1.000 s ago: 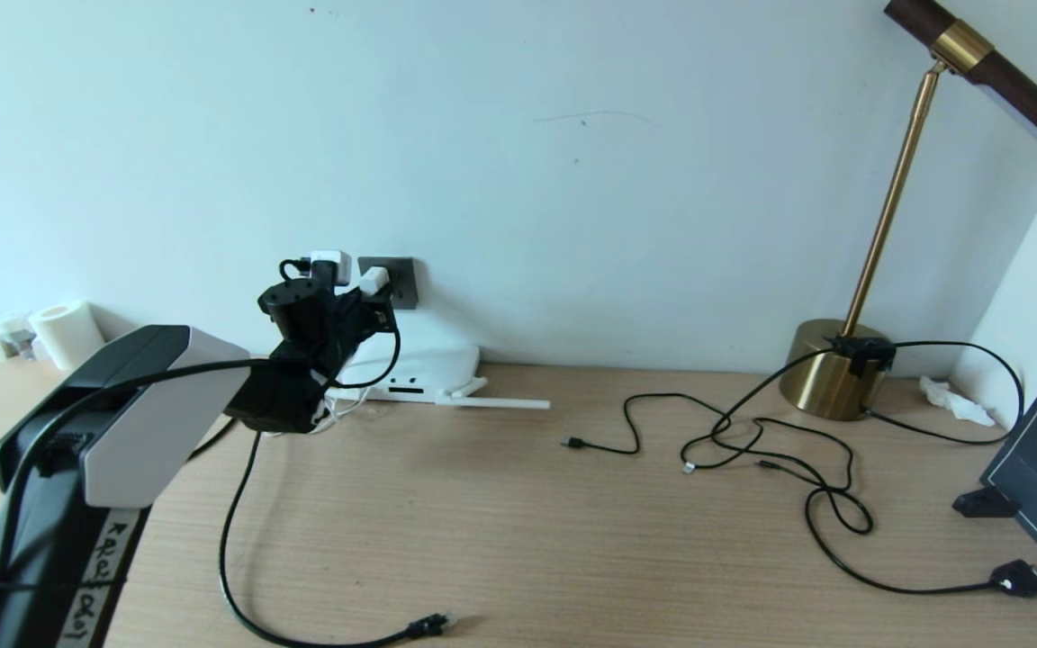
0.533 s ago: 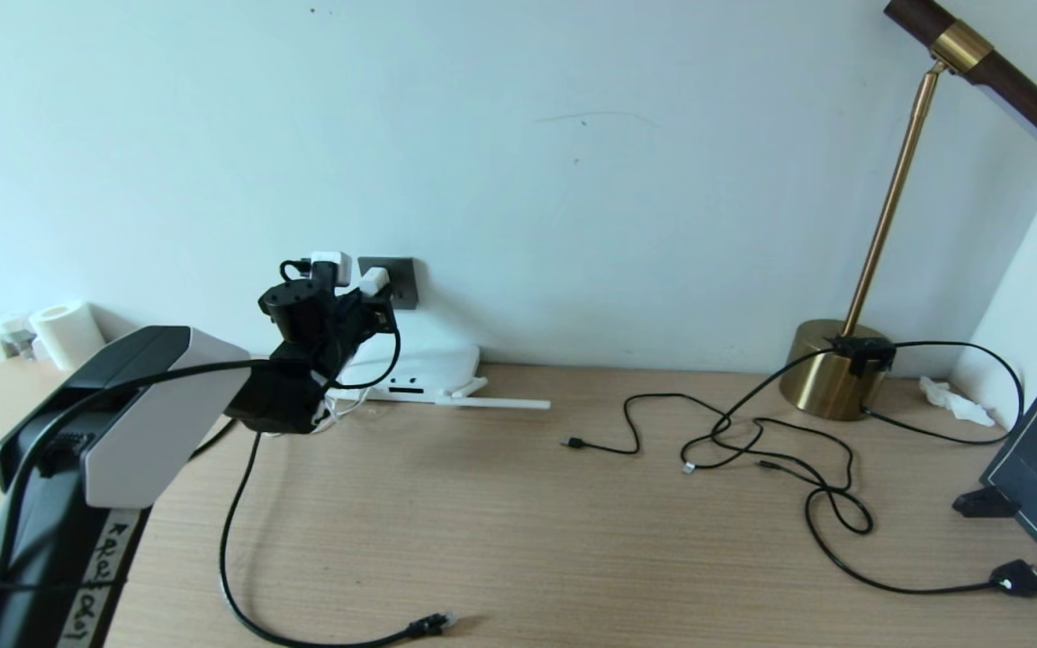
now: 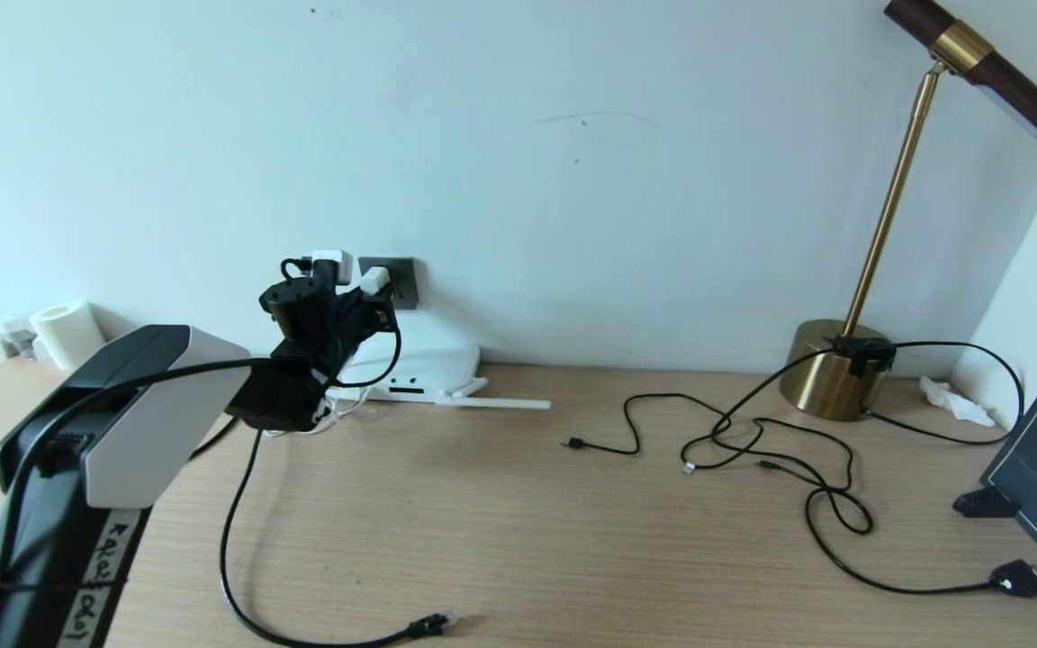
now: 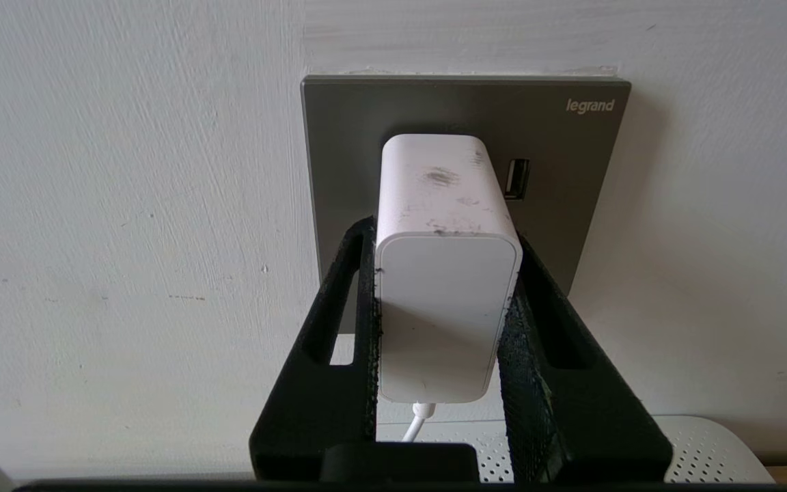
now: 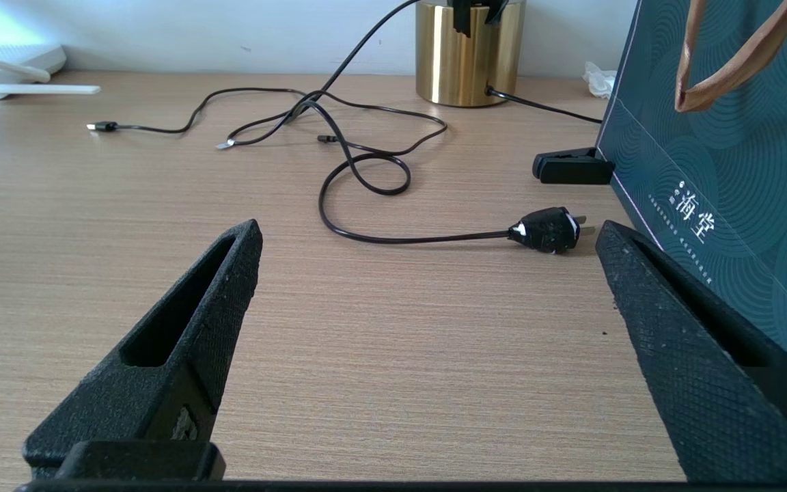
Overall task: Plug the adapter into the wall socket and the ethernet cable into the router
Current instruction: Plug plug into socket
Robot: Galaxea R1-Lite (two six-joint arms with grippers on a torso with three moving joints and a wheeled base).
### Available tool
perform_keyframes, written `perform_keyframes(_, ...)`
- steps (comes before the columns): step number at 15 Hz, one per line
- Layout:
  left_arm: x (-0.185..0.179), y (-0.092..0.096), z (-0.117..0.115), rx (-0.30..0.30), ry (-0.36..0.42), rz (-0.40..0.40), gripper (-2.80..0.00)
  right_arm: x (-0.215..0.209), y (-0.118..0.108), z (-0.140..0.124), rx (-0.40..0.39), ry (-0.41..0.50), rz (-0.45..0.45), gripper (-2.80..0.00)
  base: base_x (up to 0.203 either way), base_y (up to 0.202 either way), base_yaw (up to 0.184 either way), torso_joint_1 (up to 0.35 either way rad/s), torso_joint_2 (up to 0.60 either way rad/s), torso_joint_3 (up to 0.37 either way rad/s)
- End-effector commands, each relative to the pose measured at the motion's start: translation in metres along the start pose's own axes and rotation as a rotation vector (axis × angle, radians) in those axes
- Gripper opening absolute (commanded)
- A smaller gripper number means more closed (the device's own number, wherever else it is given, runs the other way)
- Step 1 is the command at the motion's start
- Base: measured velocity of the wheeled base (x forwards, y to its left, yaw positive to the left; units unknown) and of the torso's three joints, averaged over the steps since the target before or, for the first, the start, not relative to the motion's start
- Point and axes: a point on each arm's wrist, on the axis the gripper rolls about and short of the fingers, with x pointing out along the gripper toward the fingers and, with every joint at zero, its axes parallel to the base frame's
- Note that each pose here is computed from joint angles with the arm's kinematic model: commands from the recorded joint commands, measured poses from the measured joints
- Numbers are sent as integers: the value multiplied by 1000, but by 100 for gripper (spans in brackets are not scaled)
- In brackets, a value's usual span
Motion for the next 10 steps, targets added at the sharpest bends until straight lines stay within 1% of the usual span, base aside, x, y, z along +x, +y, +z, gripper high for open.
perform_keyframes(1, 1, -1, 2, 0, -11, -2, -280, 1, 0, -3, 0, 11, 0, 0, 0, 0, 0, 0, 0, 0)
perform_keyframes(10, 3, -3, -4, -1, 14, -6, -280, 1, 0, -3, 0, 11, 0, 0, 0, 0, 0, 0, 0, 0)
